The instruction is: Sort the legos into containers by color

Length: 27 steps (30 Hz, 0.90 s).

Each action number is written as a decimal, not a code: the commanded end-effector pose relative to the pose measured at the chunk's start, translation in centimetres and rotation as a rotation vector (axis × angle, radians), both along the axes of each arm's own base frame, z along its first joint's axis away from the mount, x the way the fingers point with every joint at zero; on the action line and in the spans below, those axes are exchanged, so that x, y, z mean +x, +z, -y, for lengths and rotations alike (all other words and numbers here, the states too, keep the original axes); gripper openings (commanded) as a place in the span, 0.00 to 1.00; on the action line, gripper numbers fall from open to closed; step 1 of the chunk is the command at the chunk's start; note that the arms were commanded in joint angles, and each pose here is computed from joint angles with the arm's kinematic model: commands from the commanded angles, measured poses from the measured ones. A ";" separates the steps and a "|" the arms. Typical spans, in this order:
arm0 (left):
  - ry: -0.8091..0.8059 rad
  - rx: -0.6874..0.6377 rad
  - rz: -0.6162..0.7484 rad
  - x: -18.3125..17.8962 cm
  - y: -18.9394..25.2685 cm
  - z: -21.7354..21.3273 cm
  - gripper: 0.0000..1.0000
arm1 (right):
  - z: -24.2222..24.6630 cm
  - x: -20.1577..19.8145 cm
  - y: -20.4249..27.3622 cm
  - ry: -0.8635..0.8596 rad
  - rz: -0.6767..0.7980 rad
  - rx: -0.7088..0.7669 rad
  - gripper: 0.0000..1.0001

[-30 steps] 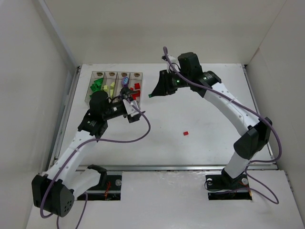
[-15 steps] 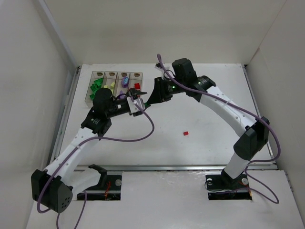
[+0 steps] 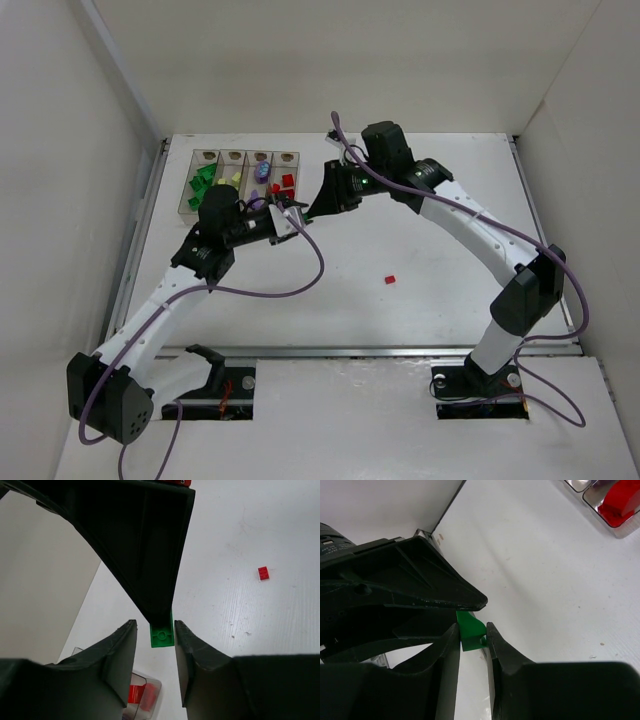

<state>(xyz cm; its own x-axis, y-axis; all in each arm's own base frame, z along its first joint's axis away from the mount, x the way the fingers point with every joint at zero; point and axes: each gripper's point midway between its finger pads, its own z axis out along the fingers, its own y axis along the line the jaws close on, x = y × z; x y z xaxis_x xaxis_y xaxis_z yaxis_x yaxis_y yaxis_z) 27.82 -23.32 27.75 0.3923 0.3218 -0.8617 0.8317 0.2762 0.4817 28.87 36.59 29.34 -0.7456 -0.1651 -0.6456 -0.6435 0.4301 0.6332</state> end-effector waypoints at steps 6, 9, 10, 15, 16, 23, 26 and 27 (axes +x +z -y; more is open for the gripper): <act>0.000 -0.054 0.040 0.1 2.8 0.3 0.13 | -0.5 -1.2 3.3 0.031 0.074 0.076 0.00; -0.001 -0.046 0.037 0.0 2.5 0.3 0.01 | -0.6 -1.2 3.5 0.039 0.078 0.085 0.00; -0.001 -0.046 0.037 0.0 2.5 0.3 0.00 | -0.6 -1.2 3.9 0.039 0.086 0.091 0.00; 0.059 -0.050 0.014 0.7 2.4 -0.2 0.00 | -0.4 -0.2 3.5 -0.017 0.094 0.058 1.00; 0.083 -0.050 -0.006 1.2 2.0 -0.3 0.00 | -0.2 0.3 3.2 -0.047 0.096 0.038 1.00; 0.526 -0.161 -0.220 6.9 -1.0 -5.6 0.00 | 7.2 6.5 2.5 -0.441 0.054 -0.009 1.00; 0.795 -0.218 -0.294 10.6 -2.7 -11.2 0.00 | 10.1 8.0 1.6 -0.561 0.059 -0.041 1.00; 0.892 -0.222 -0.310 12.2 -3.7 -14.2 0.00 | 10.4 7.9 0.7 -0.567 0.053 -0.072 1.00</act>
